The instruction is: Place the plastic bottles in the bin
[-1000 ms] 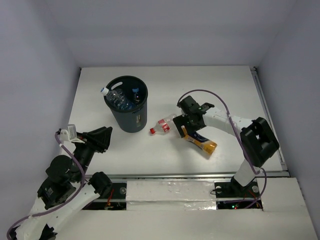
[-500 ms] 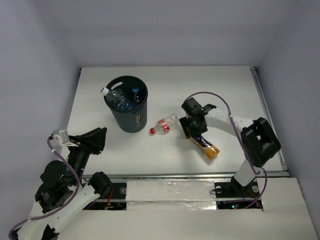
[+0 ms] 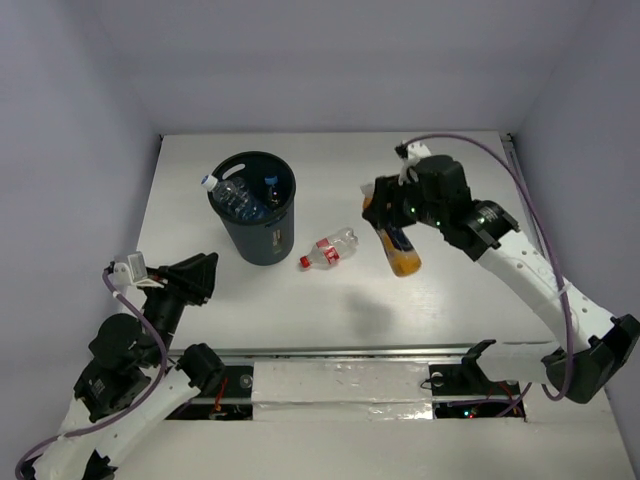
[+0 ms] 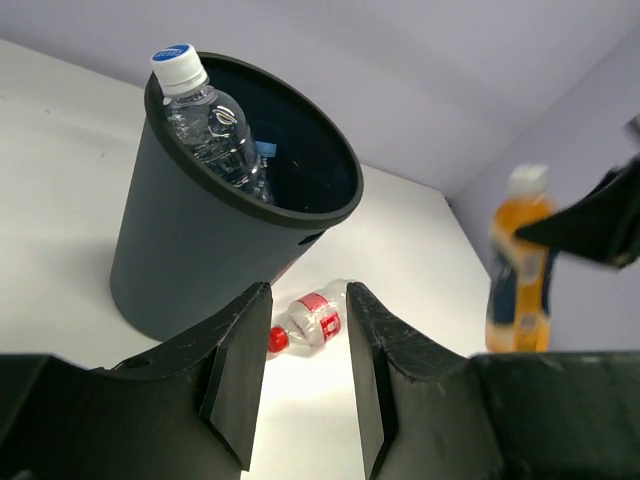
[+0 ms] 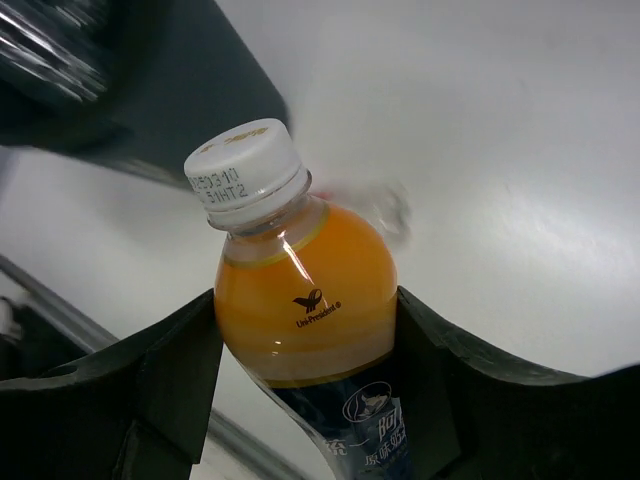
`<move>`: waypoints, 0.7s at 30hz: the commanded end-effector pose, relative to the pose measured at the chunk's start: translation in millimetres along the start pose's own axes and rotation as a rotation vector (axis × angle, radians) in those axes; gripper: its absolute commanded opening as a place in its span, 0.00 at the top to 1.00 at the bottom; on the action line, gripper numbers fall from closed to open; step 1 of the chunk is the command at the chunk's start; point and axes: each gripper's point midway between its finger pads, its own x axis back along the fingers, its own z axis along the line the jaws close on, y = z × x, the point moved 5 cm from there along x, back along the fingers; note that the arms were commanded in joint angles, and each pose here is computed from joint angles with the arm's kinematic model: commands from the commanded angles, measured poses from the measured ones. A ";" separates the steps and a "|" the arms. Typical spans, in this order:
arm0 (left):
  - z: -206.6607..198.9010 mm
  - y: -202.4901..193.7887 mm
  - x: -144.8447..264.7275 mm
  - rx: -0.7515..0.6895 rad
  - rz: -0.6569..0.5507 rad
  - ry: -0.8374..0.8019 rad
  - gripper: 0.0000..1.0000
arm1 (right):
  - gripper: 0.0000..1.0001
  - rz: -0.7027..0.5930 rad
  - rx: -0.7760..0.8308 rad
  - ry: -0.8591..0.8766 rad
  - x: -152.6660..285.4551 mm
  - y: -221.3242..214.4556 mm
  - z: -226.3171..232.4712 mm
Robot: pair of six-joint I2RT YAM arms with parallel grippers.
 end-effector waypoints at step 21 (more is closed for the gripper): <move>7.6 -10.8 -21.5 -0.052 0.030 0.125 0.67 | 0.42 -0.694 0.038 0.760 -53.3 238.1 202.1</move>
